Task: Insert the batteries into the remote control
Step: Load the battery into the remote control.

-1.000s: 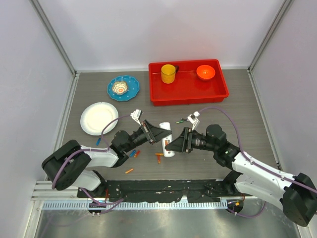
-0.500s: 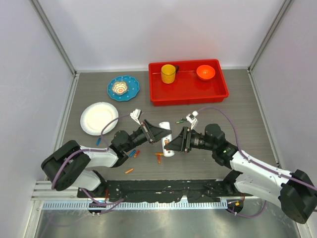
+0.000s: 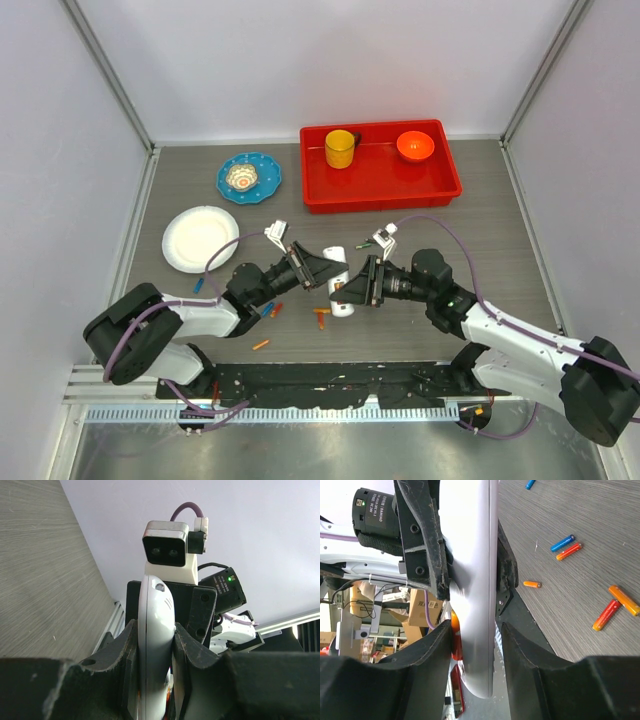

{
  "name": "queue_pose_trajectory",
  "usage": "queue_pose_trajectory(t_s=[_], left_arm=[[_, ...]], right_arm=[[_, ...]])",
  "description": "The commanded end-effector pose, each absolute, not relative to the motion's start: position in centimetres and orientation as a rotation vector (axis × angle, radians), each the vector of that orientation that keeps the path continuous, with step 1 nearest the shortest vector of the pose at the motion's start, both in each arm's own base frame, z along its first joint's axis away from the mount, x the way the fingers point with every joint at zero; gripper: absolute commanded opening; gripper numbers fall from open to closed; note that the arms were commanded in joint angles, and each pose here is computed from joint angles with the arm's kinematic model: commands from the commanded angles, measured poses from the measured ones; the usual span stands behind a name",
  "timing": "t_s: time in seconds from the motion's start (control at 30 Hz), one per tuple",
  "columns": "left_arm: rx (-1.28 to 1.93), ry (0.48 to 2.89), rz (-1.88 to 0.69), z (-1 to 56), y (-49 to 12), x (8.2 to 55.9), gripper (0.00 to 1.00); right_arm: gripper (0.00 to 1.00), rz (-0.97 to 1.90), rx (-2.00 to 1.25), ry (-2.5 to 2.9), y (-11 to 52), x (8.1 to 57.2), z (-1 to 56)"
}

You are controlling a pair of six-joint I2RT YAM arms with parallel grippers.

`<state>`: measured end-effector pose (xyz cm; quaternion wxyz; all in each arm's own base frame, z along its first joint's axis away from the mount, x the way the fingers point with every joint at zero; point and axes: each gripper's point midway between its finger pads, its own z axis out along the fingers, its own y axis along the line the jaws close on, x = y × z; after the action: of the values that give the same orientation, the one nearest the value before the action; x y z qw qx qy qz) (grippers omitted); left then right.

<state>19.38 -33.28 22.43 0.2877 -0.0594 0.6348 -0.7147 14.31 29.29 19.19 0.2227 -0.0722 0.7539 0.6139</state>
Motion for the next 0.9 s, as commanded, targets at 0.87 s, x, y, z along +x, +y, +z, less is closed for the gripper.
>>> queue_pose_trajectory(t_s=[0.87], left_arm=[[0.005,1.317,-2.034,30.1,-33.0,16.7,0.0]], right_arm=[[0.63,1.682,-0.181,2.026,29.9,16.0,21.1]])
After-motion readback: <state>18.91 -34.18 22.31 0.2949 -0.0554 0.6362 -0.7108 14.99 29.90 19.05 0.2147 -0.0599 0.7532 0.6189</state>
